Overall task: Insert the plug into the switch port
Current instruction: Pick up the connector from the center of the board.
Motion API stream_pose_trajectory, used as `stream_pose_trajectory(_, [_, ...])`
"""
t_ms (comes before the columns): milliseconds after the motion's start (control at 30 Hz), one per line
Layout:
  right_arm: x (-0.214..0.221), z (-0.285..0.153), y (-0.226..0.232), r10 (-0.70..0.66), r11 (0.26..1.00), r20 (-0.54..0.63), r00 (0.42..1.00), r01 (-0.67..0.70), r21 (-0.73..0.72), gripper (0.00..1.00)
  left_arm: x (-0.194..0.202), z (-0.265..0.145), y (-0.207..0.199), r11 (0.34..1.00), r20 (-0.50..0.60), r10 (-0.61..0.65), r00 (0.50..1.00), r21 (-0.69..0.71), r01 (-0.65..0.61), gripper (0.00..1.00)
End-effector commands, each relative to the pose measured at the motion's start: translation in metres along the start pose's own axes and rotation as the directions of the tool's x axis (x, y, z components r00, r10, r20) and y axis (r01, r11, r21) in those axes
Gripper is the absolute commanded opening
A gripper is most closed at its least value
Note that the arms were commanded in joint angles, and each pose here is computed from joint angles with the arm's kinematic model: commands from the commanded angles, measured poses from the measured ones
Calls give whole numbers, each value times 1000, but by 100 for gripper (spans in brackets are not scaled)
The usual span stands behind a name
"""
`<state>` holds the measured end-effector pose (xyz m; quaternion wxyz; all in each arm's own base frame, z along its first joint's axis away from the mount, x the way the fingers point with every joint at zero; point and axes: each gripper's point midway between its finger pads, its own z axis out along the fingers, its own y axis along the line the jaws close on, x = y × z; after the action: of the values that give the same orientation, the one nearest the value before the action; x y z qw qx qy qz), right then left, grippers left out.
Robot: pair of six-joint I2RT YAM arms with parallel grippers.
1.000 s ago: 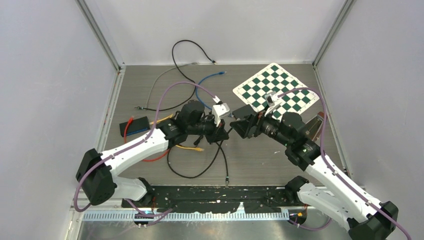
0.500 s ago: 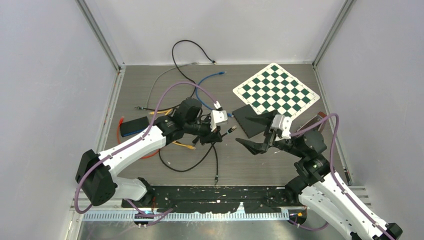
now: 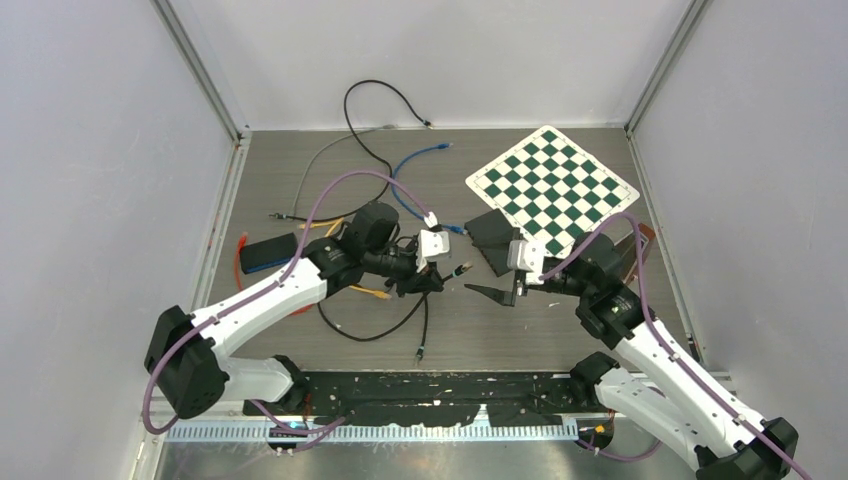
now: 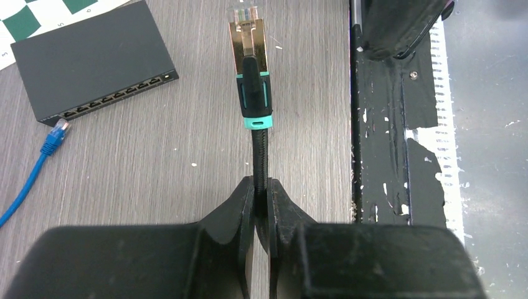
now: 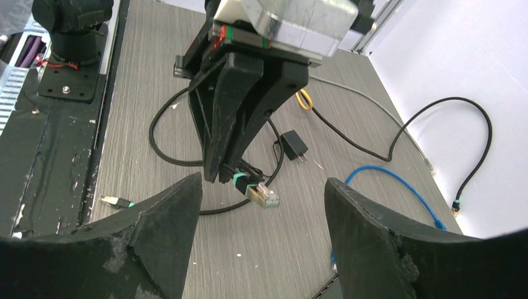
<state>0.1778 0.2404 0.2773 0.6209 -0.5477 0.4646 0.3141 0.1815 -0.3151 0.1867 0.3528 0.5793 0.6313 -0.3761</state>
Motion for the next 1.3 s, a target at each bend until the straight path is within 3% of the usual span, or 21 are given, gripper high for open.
stream_pose_trajectory(0, [-15, -2, -8, -99, 995, 27, 995, 99, -5, 77, -14, -9, 1, 996, 59, 90, 994, -22, -89, 0])
stream_pose_trajectory(367, [-6, 8, -14, 57, 995, -50, 997, -60, -75, 69, -16, -8, -2, 993, 82, 120, 989, -10, -120, 0])
stream_pose_trajectory(600, [8, 11, -14, 121, 987, -116, 986, -132, -90, 50, -17, -9, -1, 991, 86, 131, 988, -21, -130, 0])
stream_pose_trajectory(867, [18, 12, -12, 152, 979, -170, 974, -172, -111, 48, -17, -7, 0, 992, 88, 128, 988, -20, -127, 0])
stream_pose_trajectory(1000, [21, 14, -11, 163, 974, -174, 971, -186, -127, 38, -19, -8, 1, 992, 91, 128, 988, -24, -126, 0])
stream_pose_trajectory(1167, [20, 14, -8, 151, 972, -169, 974, -177, -152, 14, -25, -10, -1, 992, 107, 125, 986, -21, -123, 0])
stream_pose_trajectory(1267, [15, 13, -8, 132, 975, -153, 979, -156, -158, 9, -28, -11, 0, 992, 112, 129, 985, -26, -127, 2])
